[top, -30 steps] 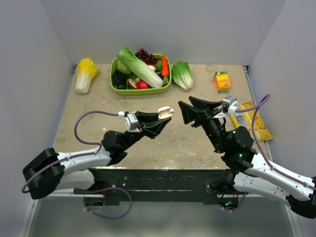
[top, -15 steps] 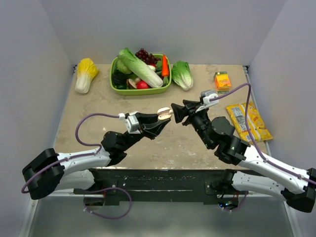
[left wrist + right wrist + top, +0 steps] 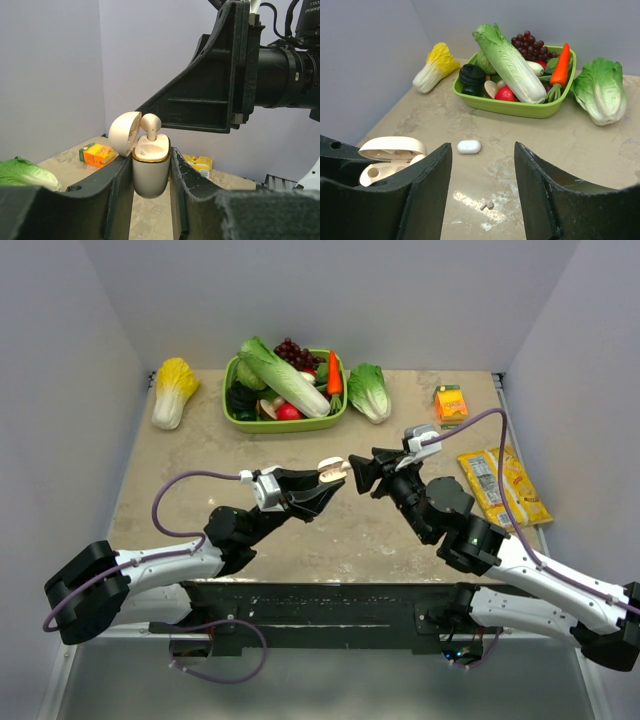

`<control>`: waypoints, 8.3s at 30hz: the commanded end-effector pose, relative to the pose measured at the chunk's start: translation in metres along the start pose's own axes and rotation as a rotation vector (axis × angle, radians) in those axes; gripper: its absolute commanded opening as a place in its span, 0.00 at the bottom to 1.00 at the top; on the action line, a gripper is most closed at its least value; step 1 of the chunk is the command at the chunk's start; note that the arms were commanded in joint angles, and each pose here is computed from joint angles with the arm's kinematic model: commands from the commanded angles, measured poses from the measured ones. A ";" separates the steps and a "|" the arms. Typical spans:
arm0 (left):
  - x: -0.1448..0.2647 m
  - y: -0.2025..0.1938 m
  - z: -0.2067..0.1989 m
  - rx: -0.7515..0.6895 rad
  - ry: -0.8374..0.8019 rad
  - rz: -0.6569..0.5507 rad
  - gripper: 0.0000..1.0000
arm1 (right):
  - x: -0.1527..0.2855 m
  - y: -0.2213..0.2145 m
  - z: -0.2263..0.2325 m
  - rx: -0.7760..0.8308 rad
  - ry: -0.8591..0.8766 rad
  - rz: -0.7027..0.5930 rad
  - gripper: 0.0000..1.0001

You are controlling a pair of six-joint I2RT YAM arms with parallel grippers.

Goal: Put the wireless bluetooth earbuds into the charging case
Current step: Adjust the earbud with the charging case.

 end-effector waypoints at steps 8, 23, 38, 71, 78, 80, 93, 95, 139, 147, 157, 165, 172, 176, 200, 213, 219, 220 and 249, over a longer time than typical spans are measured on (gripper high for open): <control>0.000 0.081 0.015 -0.074 0.096 -0.463 0.00 | 0.012 0.023 0.012 -0.071 0.075 -0.039 0.54; -0.001 0.077 0.015 -0.075 0.104 -0.460 0.00 | 0.018 0.025 0.007 -0.078 0.035 -0.041 0.55; 0.000 0.076 0.014 -0.065 0.094 -0.463 0.00 | 0.014 0.012 0.018 -0.063 0.124 0.042 0.53; 0.014 0.089 0.000 -0.054 -0.042 -0.499 0.00 | 0.021 0.019 0.007 0.022 0.024 0.079 0.55; 0.011 0.084 0.000 -0.050 -0.033 -0.489 0.00 | 0.022 0.019 0.013 0.009 0.074 0.092 0.54; 0.010 0.083 0.000 -0.049 -0.032 -0.487 0.00 | 0.021 0.019 0.014 0.008 0.082 0.100 0.54; 0.006 0.081 0.004 -0.054 0.001 -0.483 0.00 | 0.021 0.011 0.019 0.018 0.131 0.149 0.54; 0.006 0.081 0.005 -0.053 0.009 -0.482 0.00 | 0.021 0.010 0.020 0.015 0.139 0.159 0.54; 0.010 0.084 0.012 -0.067 0.076 -0.487 0.00 | 0.043 0.028 0.030 -0.273 0.257 0.064 0.67; 0.011 0.084 0.011 -0.061 0.069 -0.494 0.00 | 0.027 0.016 0.049 -0.301 0.257 0.206 0.70; 0.012 0.086 0.012 -0.069 0.077 -0.491 0.00 | 0.023 0.012 0.049 -0.309 0.230 0.213 0.70; 0.009 0.083 0.013 -0.067 0.079 -0.485 0.00 | 0.024 0.014 0.053 -0.309 0.261 0.215 0.70; 0.007 0.081 0.013 -0.070 0.085 -0.479 0.00 | 0.026 0.015 0.055 -0.313 0.286 0.228 0.69; 0.006 0.079 0.014 -0.075 0.093 -0.470 0.00 | 0.027 0.014 0.057 -0.322 0.295 0.237 0.69; -0.003 0.065 0.017 -0.088 0.111 -0.433 0.00 | 0.025 0.012 0.059 -0.325 0.301 0.248 0.69; -0.005 0.065 0.015 -0.076 0.098 -0.445 0.00 | 0.028 0.017 0.053 -0.314 0.274 0.210 0.69; -0.003 0.064 0.017 -0.083 0.115 -0.440 0.00 | 0.032 0.024 0.046 -0.284 0.231 0.194 0.69; -0.003 0.065 0.018 -0.084 0.117 -0.443 0.00 | 0.031 0.022 0.046 -0.284 0.230 0.201 0.69; -0.013 0.074 0.014 -0.072 0.066 -0.479 0.00 | 0.020 0.007 0.047 -0.262 0.204 0.234 0.70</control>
Point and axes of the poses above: each gripper's point midway between its finger pads, its own x axis back along the fingers, its own z axis along the line the jaws close on, y = z × x, the point moved 8 cm from there along x, back along the fingers, and after that the axes turned 14 degrees about -x, right-handed, at the moved point
